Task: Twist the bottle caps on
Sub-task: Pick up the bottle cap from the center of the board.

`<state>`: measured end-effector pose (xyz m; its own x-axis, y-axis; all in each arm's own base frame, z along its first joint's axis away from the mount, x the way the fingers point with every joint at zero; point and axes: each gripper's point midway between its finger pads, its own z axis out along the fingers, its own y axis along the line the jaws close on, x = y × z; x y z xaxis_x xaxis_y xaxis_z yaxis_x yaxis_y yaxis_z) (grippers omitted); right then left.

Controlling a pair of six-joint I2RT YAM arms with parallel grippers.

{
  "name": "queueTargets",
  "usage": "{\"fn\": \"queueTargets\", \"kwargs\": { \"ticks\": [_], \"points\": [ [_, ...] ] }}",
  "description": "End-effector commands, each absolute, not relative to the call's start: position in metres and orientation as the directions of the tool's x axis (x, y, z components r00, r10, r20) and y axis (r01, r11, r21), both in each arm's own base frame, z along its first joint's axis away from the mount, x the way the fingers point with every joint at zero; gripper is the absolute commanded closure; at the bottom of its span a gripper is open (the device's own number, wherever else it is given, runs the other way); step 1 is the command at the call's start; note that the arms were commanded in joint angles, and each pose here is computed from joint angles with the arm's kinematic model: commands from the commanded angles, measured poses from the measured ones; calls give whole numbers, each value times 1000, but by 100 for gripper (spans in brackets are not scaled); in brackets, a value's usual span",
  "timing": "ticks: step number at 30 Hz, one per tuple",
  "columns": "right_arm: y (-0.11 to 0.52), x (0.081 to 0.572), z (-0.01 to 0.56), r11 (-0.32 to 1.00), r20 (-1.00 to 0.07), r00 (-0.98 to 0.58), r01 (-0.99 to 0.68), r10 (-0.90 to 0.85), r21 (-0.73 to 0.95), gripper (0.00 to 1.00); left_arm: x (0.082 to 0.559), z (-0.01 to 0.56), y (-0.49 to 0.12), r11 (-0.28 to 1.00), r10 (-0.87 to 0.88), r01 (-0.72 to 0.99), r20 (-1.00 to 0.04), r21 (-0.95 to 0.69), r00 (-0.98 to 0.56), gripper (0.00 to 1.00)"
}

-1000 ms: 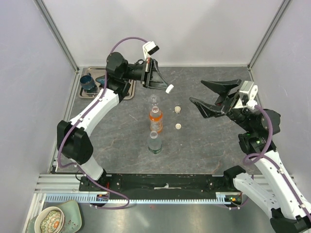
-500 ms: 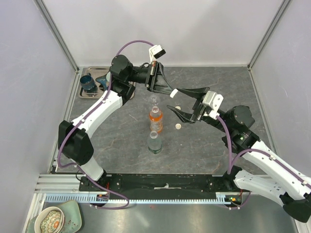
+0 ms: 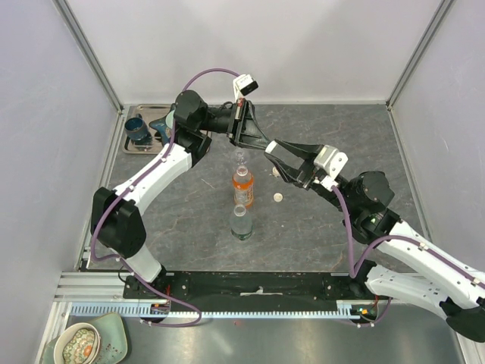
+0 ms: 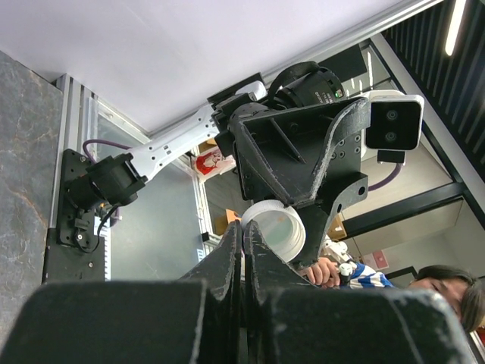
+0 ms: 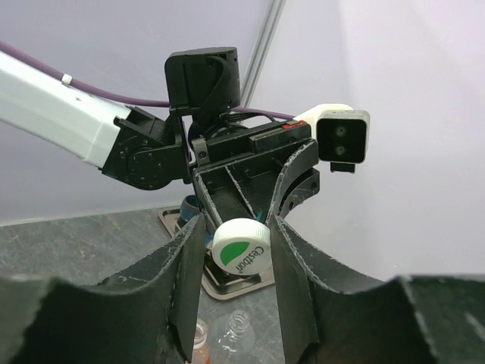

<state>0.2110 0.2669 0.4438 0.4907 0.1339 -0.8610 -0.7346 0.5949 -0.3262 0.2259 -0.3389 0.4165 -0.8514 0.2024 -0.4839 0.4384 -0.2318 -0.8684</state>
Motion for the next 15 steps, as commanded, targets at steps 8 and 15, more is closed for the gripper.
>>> {"fn": "queueTargets", "kwargs": {
  "ticks": [8, 15],
  "points": [
    [265, 210, 449, 636, -849, 500, -713, 169, -293, 47, 204, 449, -327, -288, 173, 485, -543, -826, -822, 98],
    [264, 211, 454, 643, -850, 493, -715, 185, -275, 47, 203, 449, -326, -289, 171, 484, -542, -826, -823, 98]
  ]
}}
